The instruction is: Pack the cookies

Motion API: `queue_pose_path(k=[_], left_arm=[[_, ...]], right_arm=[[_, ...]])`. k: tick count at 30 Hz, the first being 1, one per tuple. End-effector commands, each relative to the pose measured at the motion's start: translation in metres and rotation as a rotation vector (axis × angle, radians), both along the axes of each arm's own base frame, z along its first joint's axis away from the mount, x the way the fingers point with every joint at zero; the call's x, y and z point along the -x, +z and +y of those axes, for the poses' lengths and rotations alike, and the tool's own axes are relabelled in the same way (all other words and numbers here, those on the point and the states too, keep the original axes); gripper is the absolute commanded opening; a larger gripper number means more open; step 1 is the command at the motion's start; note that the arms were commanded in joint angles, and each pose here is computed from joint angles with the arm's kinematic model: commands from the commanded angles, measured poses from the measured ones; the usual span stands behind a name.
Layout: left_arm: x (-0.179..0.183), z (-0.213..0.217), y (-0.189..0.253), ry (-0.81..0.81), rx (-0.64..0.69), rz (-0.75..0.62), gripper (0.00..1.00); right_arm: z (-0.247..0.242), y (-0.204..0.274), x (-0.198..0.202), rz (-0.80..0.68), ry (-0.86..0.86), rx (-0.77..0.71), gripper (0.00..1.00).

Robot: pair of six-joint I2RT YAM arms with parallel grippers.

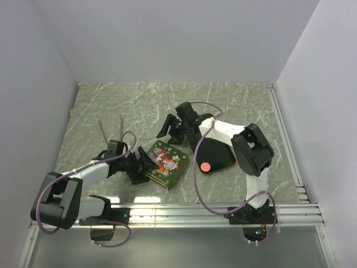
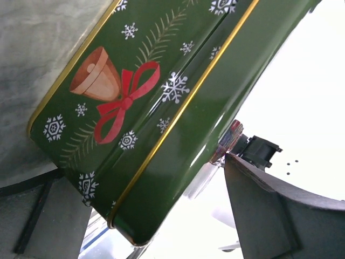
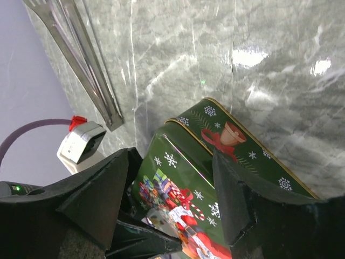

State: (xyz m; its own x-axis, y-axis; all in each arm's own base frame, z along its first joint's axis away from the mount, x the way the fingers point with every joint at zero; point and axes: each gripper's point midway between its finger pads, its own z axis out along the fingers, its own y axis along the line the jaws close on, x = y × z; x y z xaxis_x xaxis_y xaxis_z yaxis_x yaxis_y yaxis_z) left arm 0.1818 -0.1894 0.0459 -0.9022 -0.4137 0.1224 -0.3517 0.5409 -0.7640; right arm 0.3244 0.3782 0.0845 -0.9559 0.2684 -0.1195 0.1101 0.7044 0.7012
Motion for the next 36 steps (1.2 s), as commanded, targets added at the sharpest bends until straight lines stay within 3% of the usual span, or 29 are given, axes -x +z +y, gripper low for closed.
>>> queue_pose_path(k=[1,16,28,29,31,36], left_arm=[[-0.034,0.004,0.018,0.025,-0.048,-0.177,0.99],[-0.036,0.008,0.030,0.026,-0.079,-0.222,0.98],[-0.033,0.010,0.029,0.034,-0.084,-0.219,0.96],[-0.033,0.010,0.028,0.033,-0.086,-0.218,0.96],[-0.032,0.010,0.028,0.034,-0.085,-0.220,0.96],[-0.032,0.011,0.026,0.042,-0.089,-0.212,0.95]], right_arm=[[0.010,0.010,0.045,0.089,0.083,-0.029,0.70],[-0.003,0.020,0.031,0.037,0.068,0.035,0.73],[-0.084,0.061,-0.015,-0.102,-0.067,0.125,0.77],[-0.087,0.068,-0.016,-0.124,-0.068,0.128,0.75],[-0.083,0.087,-0.013,-0.188,-0.040,0.089,0.60],[-0.039,0.117,0.045,-0.195,0.171,-0.209,0.29]])
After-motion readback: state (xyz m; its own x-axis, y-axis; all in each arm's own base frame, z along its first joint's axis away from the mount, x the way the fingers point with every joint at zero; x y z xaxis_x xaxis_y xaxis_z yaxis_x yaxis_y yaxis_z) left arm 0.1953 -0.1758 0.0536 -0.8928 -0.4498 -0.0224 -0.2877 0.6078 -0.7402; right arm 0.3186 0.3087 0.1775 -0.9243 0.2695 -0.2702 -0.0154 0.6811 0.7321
